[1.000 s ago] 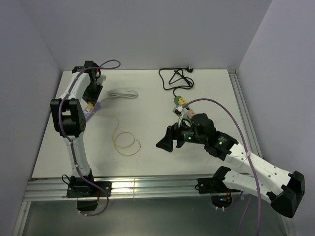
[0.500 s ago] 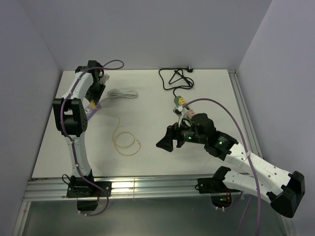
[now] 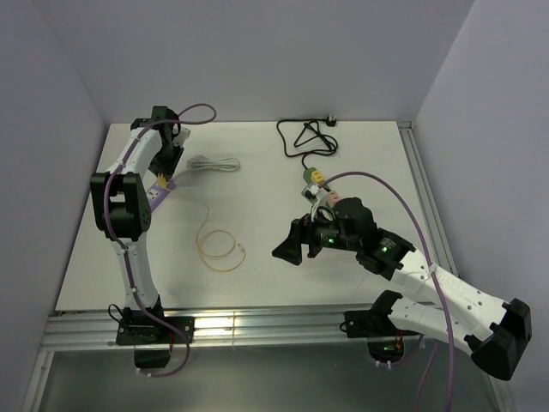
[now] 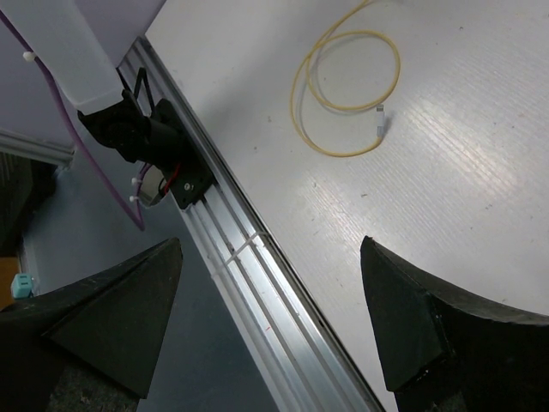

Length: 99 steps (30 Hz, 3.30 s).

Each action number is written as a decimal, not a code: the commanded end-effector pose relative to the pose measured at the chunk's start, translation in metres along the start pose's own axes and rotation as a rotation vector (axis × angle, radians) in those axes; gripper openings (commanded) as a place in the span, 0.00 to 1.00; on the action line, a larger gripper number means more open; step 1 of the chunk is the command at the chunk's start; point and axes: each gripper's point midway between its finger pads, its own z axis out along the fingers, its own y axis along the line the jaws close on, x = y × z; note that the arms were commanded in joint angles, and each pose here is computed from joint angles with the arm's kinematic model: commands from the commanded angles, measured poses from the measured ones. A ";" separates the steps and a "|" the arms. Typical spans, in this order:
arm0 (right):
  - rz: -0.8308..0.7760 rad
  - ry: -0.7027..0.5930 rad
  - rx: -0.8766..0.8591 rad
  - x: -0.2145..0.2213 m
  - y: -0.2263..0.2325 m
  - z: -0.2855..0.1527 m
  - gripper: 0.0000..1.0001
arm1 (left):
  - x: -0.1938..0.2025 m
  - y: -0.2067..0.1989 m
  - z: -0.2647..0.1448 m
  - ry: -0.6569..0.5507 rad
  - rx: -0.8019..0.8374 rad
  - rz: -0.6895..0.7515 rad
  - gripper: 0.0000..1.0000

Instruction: Insert the plug

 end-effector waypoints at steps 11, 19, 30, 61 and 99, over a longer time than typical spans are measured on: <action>-0.020 -0.022 -0.022 -0.005 0.002 0.000 0.91 | 0.013 -0.027 0.001 0.010 0.139 0.046 0.00; -0.015 -0.019 -0.033 -0.006 0.004 0.002 0.91 | 0.013 -0.028 -0.001 -0.001 0.147 0.062 0.00; -0.012 -0.019 -0.013 -0.006 0.000 0.000 0.91 | 0.016 -0.027 0.024 0.045 0.196 0.045 0.00; 0.015 -0.037 -0.012 -0.004 0.000 -0.005 0.90 | 0.106 -0.013 0.080 0.274 0.090 -0.034 0.00; 0.047 -0.073 0.019 -0.014 -0.001 -0.006 0.90 | -0.017 0.024 -0.062 -0.248 -0.106 -0.164 0.99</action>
